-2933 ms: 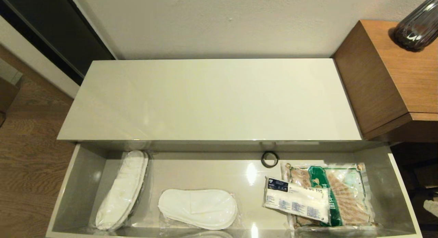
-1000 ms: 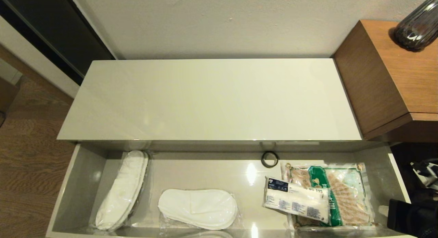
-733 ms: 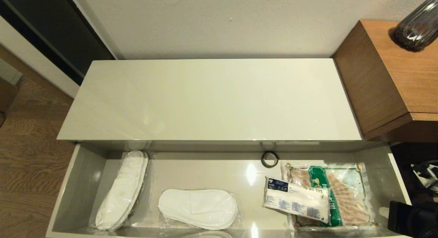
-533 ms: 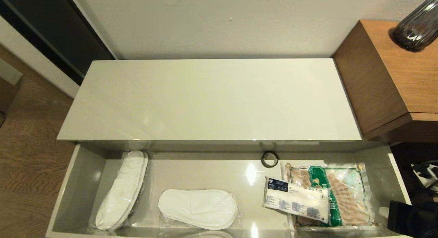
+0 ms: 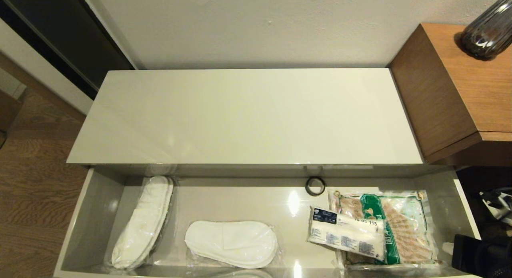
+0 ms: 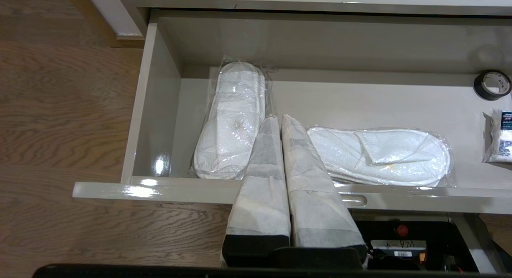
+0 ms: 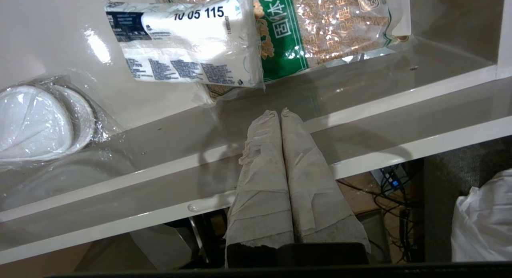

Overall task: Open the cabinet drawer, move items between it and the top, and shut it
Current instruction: Take out the tissue from the drawer

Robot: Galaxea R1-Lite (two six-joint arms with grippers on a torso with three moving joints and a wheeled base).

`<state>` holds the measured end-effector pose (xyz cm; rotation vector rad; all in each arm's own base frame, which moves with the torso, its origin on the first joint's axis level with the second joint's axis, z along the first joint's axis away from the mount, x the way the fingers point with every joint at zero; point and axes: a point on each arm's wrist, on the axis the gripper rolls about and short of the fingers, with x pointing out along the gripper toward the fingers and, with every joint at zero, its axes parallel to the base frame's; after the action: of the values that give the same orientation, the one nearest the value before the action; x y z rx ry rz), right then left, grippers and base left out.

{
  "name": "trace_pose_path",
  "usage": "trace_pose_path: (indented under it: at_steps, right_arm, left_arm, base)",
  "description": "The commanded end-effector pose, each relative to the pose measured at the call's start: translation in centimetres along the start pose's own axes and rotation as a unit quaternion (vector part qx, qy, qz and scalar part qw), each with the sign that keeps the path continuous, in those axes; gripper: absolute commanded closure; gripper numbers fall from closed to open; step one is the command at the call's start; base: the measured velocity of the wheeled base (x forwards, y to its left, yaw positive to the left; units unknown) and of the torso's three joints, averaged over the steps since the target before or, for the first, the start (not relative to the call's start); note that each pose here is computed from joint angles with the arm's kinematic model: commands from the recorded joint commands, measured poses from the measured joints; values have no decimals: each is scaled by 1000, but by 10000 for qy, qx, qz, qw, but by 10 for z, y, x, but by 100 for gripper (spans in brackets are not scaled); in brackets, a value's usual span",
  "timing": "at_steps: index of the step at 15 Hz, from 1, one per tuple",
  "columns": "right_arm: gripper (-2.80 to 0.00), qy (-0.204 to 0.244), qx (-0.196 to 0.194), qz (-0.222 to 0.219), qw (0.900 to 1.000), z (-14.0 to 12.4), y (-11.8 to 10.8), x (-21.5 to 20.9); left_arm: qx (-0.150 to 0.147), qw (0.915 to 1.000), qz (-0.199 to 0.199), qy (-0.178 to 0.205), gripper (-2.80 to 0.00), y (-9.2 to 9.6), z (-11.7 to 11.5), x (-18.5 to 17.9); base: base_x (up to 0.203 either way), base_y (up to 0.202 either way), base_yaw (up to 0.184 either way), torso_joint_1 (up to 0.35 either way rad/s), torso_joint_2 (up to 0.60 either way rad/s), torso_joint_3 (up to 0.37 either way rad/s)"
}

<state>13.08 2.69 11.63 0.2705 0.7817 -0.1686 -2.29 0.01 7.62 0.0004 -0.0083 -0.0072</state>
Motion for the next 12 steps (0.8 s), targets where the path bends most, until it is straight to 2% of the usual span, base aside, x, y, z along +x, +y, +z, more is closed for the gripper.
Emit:
trace_pose_path:
  at_steps: [1, 10, 12]
  right_arm:
    - [0, 19, 29, -14, 10000, 0, 0, 1]
    - [0, 397, 17, -60, 9992, -5, 1, 12]
    - [0, 542, 124, -145, 9983, -6, 2, 18]
  left_arm:
    - [-2, 10000, 1, 3, 0, 0, 0, 0]
    - [-2, 10000, -2, 3, 0, 0, 0, 0]
    - [-2, 10000, -3, 3, 0, 0, 0, 0]
  base:
    - [0, 0, 0, 0, 0, 0]
    - [0, 0, 0, 0, 0, 0]
    - [0, 0, 0, 0, 0, 0]
